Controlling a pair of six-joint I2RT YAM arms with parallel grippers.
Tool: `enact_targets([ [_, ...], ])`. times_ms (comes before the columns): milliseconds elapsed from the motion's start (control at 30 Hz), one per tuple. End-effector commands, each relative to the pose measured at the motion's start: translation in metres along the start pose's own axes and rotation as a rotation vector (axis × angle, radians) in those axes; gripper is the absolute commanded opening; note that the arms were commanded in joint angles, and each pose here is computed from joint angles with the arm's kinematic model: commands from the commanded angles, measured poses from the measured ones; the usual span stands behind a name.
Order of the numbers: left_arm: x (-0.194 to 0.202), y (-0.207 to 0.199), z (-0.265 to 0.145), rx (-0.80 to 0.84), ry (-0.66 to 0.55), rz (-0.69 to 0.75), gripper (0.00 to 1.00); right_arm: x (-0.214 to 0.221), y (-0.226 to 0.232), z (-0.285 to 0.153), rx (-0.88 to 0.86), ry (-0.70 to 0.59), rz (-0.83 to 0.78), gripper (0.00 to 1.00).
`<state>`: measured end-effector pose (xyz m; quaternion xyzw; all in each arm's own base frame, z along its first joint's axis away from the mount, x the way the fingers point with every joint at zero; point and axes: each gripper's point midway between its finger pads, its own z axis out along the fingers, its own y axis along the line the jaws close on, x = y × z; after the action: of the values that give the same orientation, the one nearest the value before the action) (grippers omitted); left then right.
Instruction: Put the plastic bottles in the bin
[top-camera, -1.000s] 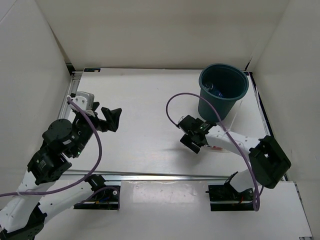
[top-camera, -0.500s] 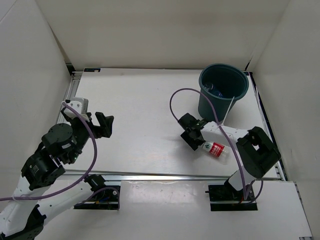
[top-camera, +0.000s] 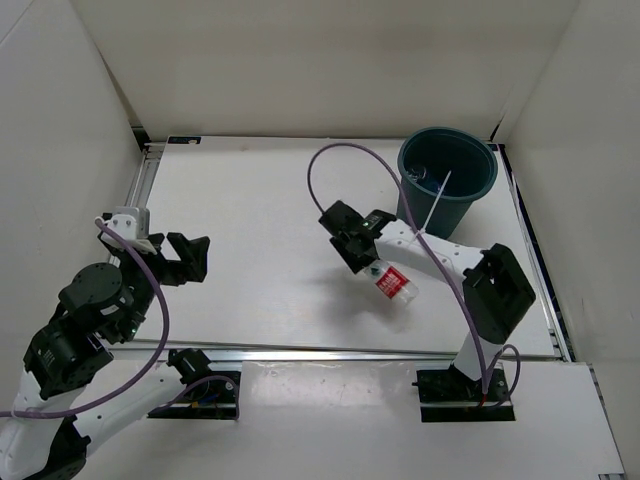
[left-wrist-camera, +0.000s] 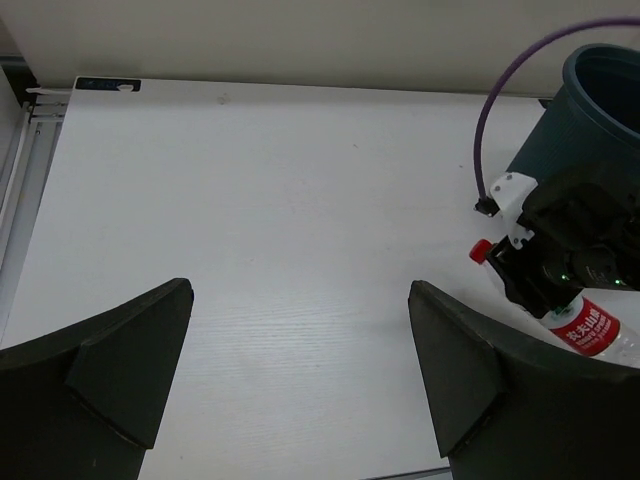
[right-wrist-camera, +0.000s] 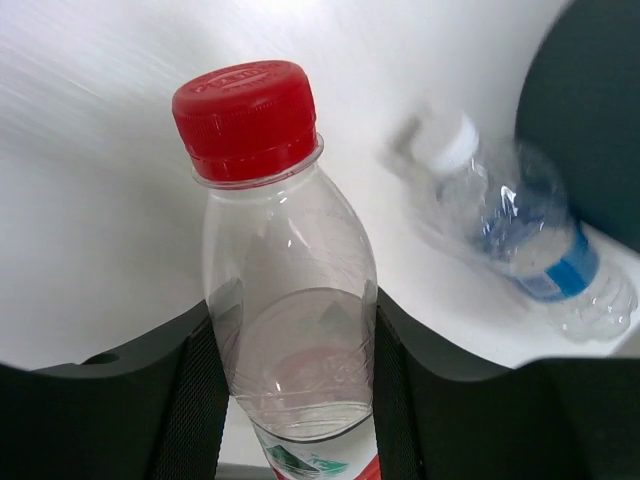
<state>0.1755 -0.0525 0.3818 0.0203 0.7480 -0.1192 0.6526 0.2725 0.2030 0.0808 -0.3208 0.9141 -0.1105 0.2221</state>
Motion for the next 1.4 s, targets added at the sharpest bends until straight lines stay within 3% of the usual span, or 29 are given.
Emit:
enact_targets([
  [0, -0.004, 0.003, -0.004, -0.008, -0.008, -0.01, 1.0, -0.056, 0.011, -0.061, -0.041, -0.177, 0.076, 0.19],
  [67, 0.0, -0.001, -0.003, 0.009, 0.004, -0.005, 1.0, -0.078, 0.017, -0.089, -0.065, -0.236, 0.081, 0.19],
  [100, 0.001, -0.002, 0.0, 0.007, 0.013, 0.001, 1.0, -0.11, 0.001, -0.122, -0.052, -0.34, 0.124, 0.19],
  [167, 0.002, -0.007, 0.0, 0.034, 0.019, 0.0, 1.0, -0.142, -0.019, -0.152, 0.0, -0.432, 0.149, 0.18],
  [233, 0.004, -0.01, 0.002, 0.044, 0.03, 0.005, 1.0, -0.185, -0.074, -0.22, 0.109, -0.629, 0.278, 0.18],
  [400, 0.003, -0.015, 0.002, 0.066, 0.035, 0.005, 1.0, -0.21, -0.222, -0.285, 0.351, -0.883, 0.578, 0.18],
  [433, 0.002, -0.018, 0.002, 0.078, 0.038, 0.005, 1.0, -0.197, -0.261, -0.281, 0.418, -0.879, 0.644, 0.18],
  [533, 0.001, -0.018, 0.001, 0.076, 0.048, 0.001, 1.0, -0.177, -0.314, -0.26, 0.459, -0.858, 0.741, 0.17],
  [833, -0.003, -0.034, 0.01, 0.1, 0.086, -0.036, 1.0, -0.145, -0.395, -0.17, 0.45, -0.781, 0.922, 0.2],
  [1200, 0.016, -0.056, 0.031, 0.108, 0.191, -0.068, 1.0, -0.138, -0.405, -0.116, 0.287, -0.712, 0.977, 0.21],
  [1367, 0.002, -0.054, 0.03, 0.09, 0.177, -0.071, 1.0, -0.145, -0.399, -0.095, 0.234, -0.689, 0.974, 0.21],
])
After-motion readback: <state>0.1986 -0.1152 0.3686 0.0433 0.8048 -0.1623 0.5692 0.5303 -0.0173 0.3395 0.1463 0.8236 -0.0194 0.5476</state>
